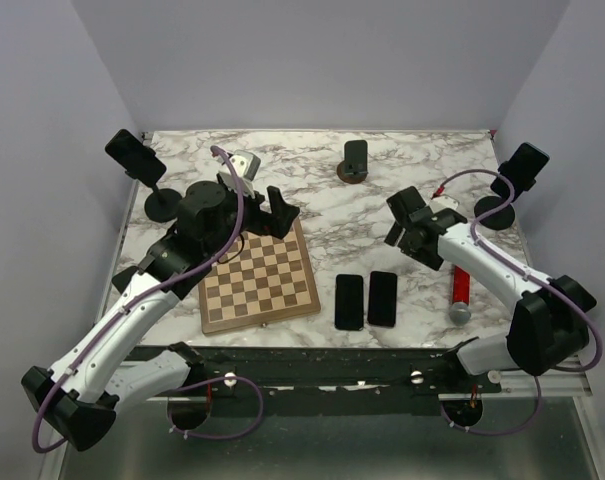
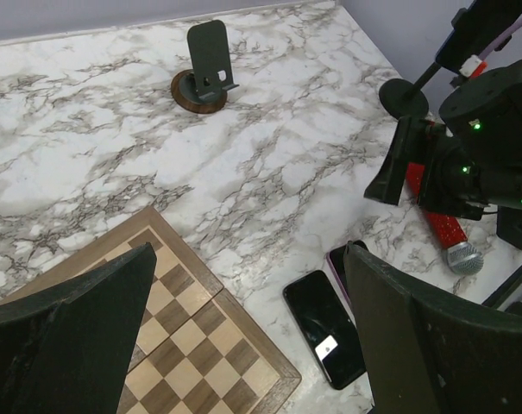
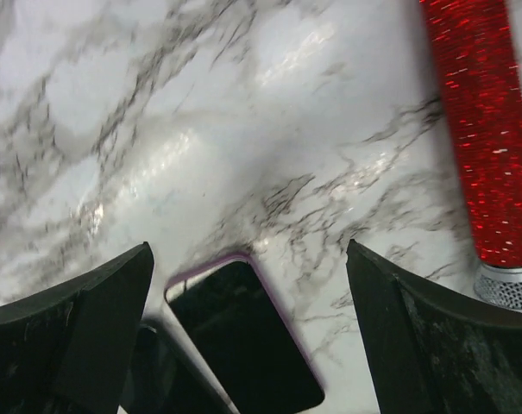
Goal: Remove the phone from the phone stand
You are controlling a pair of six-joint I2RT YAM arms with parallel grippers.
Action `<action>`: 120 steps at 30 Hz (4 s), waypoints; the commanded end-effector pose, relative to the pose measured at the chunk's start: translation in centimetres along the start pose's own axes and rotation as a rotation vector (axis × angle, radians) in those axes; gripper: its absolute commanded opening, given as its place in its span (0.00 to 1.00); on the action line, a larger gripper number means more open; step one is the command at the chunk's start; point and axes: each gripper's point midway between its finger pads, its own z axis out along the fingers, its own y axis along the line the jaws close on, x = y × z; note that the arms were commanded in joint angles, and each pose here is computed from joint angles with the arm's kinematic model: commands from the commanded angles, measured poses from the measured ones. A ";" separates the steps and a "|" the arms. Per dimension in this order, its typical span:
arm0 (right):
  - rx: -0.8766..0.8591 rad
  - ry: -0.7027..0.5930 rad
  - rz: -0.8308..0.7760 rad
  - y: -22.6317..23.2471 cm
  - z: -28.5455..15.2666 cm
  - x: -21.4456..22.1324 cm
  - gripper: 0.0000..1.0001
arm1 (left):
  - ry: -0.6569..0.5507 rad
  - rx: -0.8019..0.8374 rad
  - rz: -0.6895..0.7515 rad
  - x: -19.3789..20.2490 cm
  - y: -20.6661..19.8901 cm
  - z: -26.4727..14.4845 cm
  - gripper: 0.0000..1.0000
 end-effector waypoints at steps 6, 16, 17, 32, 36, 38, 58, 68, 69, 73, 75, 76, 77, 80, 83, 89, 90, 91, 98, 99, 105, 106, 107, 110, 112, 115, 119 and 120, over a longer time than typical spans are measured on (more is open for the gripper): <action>0.287 -0.397 0.497 -11.8 -4.2 -9.9 0.97 | -0.056 0.044 -0.004 -1.8 -1.2 -1.6 0.98; 0.536 -0.582 0.641 -23.3 -5.9 -12.8 1.00 | -0.050 0.082 0.007 -1.2 -2.6 -1.8 0.99; 0.558 -0.608 0.629 -24.0 -6.0 -12.9 1.00 | -0.047 0.086 0.006 -1.2 -2.8 -1.8 0.99; 0.731 -0.616 0.228 -29.5 -6.3 -12.4 1.00 | -0.121 0.184 0.119 -1.9 -7.3 -5.3 0.98; 0.742 -0.526 0.226 -31.9 -4.2 -11.7 1.00 | -0.139 0.197 0.143 -2.2 -7.9 -6.1 0.99; 0.719 -0.468 0.298 -33.6 -3.5 -11.6 1.00 | -0.143 0.187 0.160 -2.1 -7.9 -6.1 0.99; 0.743 -0.469 0.442 -35.6 -4.8 -12.6 1.00 | -0.137 0.196 0.189 -1.8 -8.6 -6.2 0.98; 0.669 -0.445 0.302 -35.7 -4.8 -13.1 1.00 | -0.180 0.220 0.209 -2.4 -9.2 -7.6 0.99; 0.654 -0.437 0.279 -35.5 -4.7 -13.2 1.00 | -0.184 0.220 0.210 -2.4 -9.2 -7.7 0.99; 0.620 -0.401 0.277 -35.0 -4.1 -12.7 1.00 | -0.197 0.213 0.220 -2.7 -9.2 -8.1 0.99; 0.720 -0.412 0.370 -36.3 -4.9 -11.7 1.00 | -0.198 0.209 0.225 -2.6 -9.2 -8.2 0.99; 0.777 -0.417 0.432 -37.0 -5.3 -11.1 1.00 | -0.198 0.207 0.225 -2.6 -9.2 -8.2 0.99; 0.805 -0.400 0.465 -37.2 -5.3 -10.4 1.00 | -0.197 0.210 0.225 -2.6 -9.3 -8.2 0.98; 0.726 -0.388 0.468 -36.0 -4.4 -10.0 1.00 | -0.199 0.216 0.228 -2.6 -9.5 -8.3 0.98; 0.710 -0.416 0.488 -35.8 -5.1 -10.5 1.00 | -0.199 0.218 0.229 -2.6 -9.5 -8.3 0.99; 0.855 -0.376 0.666 -37.2 -6.1 -9.7 1.00 | -0.196 0.220 0.228 -2.5 -9.6 -8.3 0.98; 0.872 -0.335 0.666 -37.3 -5.7 -9.5 1.00 | -0.195 0.222 0.228 -2.5 -9.6 -8.3 0.98; 0.907 -0.302 0.692 -37.5 -5.7 -8.9 1.00 | -0.195 0.224 0.226 -2.5 -9.6 -8.3 0.99; 0.914 -0.314 0.740 -37.4 -7.0 -9.8 1.00 | -0.184 0.233 0.227 -2.2 -9.9 -8.1 0.98; 0.902 -0.328 0.750 -37.3 -7.1 -10.1 1.00 | -0.183 0.233 0.226 -2.2 -9.9 -8.1 0.98; 0.901 -0.264 0.731 -36.9 -6.0 -9.0 1.00 | -0.178 0.239 0.227 -2.1 -10.0 -8.1 0.98; 0.907 -0.248 0.724 -36.9 -5.7 -8.7 1.00 | -0.178 0.239 0.227 -2.1 -10.0 -8.1 0.99; 0.914 -0.237 0.722 -36.9 -5.5 -8.5 1.00 | -0.180 0.240 0.227 -2.2 -10.0 -8.1 0.99; 0.918 -0.214 0.701 -36.5 -4.9 -8.3 1.00 | -0.178 0.240 0.228 -2.1 -10.0 -8.1 0.99; 0.946 -0.218 0.679 -36.1 -5.0 -8.6 1.00 | -0.175 0.244 0.230 -2.0 -10.1 -8.0 0.98; 0.999 -0.212 0.615 -35.1 -4.8 -9.1 1.00 | -0.176 0.243 0.230 -2.1 -10.1 -8.1 0.99; 1.096 -0.155 0.609 -35.0 -4.4 -8.0 1.00 | -0.178 0.238 0.233 -2.1 -10.0 -8.1 0.98; 1.133 -0.135 0.603 -35.1 -4.5 -7.5 1.00 | -0.180 0.238 0.234 -2.2 -10.0 -8.1 0.98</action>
